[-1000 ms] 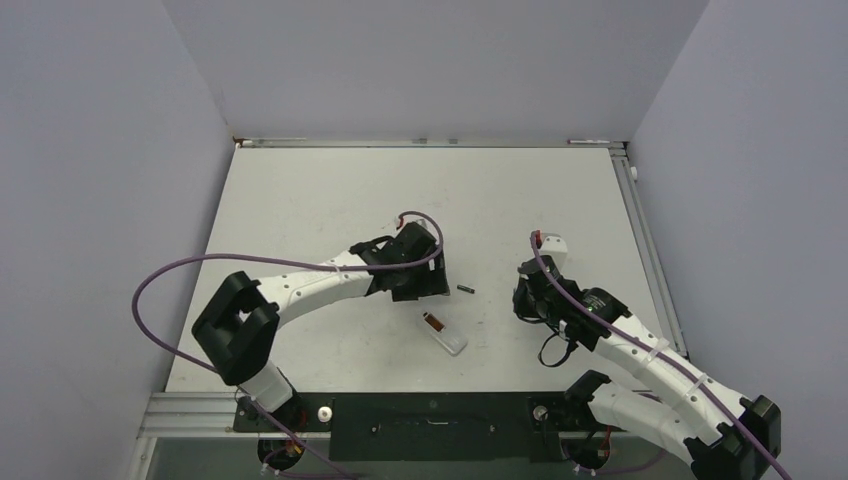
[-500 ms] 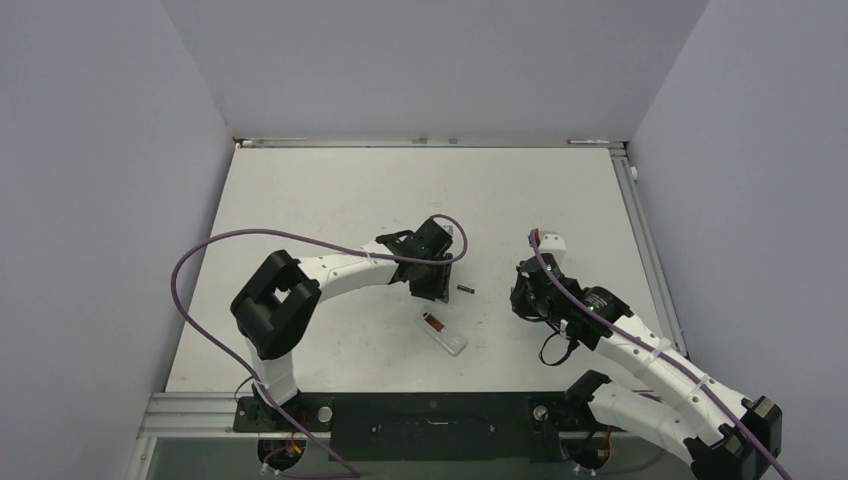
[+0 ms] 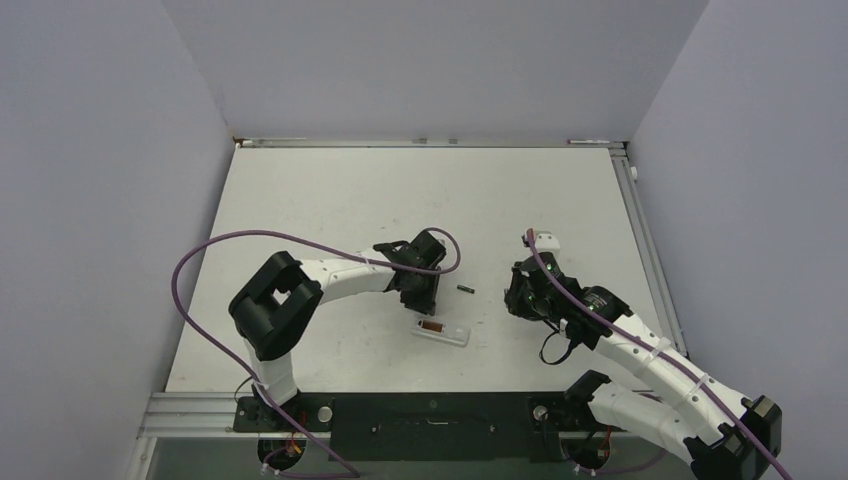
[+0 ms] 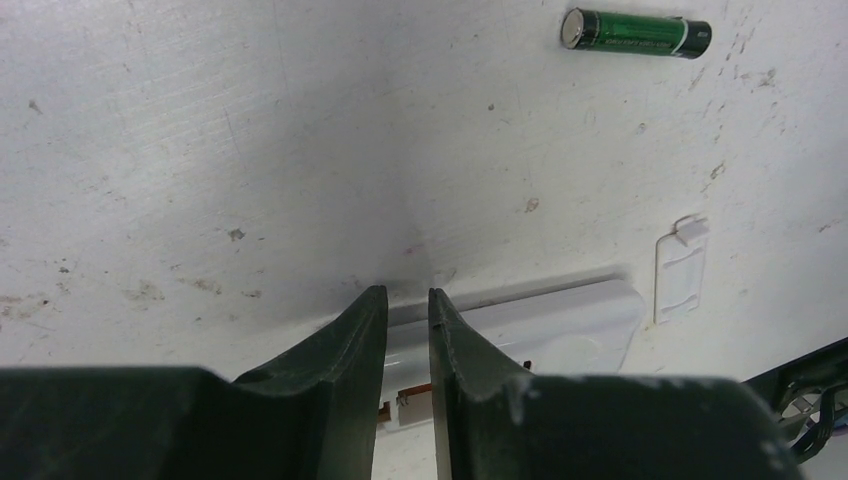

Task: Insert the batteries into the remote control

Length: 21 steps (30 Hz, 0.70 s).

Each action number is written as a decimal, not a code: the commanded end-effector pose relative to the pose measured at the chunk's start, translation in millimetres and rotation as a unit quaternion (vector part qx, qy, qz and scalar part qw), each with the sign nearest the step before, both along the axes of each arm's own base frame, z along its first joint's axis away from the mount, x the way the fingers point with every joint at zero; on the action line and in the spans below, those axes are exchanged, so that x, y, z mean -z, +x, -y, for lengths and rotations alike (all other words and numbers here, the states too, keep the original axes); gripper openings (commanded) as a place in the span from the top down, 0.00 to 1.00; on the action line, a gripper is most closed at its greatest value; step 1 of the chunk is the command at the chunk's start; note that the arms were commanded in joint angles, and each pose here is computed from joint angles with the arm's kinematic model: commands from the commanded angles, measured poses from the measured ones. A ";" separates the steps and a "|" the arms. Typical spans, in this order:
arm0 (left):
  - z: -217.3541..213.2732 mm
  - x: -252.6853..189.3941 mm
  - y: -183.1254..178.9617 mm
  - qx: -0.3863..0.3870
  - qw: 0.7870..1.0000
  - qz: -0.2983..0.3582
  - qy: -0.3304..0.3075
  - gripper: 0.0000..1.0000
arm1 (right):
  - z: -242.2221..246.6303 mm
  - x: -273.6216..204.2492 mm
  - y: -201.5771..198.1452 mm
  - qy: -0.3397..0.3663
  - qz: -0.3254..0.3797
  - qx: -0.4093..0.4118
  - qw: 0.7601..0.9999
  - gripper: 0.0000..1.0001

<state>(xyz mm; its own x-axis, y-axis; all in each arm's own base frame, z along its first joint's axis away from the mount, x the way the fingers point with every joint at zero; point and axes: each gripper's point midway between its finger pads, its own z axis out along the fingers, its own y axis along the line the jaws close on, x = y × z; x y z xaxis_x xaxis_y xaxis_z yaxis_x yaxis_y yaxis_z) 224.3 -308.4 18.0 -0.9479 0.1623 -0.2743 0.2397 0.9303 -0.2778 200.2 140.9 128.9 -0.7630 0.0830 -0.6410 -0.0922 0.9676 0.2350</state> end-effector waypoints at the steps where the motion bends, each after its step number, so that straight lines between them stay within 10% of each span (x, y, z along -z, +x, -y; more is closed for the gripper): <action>1: -7.4 -2.0 -6.3 -0.002 1.000 0.003 0.002 0.81 | -20.4 -23.2 5.2 0.025 0.026 -0.054 0.998 0.92; 7: -9.9 -14.1 -5.3 -0.015 1.000 0.015 -0.008 0.78 | -38.4 -33.8 0.9 0.028 0.031 -0.132 0.990 0.92; 21: -57.0 -66.4 -1.1 -0.122 0.990 0.069 -0.034 0.33 | -86.6 -59.5 -6.5 0.010 0.072 -0.334 0.940 0.92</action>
<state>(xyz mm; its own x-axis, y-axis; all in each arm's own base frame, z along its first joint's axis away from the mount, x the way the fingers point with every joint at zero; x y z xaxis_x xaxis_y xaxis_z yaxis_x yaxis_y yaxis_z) 224.9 -273.8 74.7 -0.9182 0.0012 -0.3960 0.1345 0.9414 -0.3092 187.7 205.3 163.3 -0.6740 -0.2978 -0.6760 -0.5823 0.7774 0.2381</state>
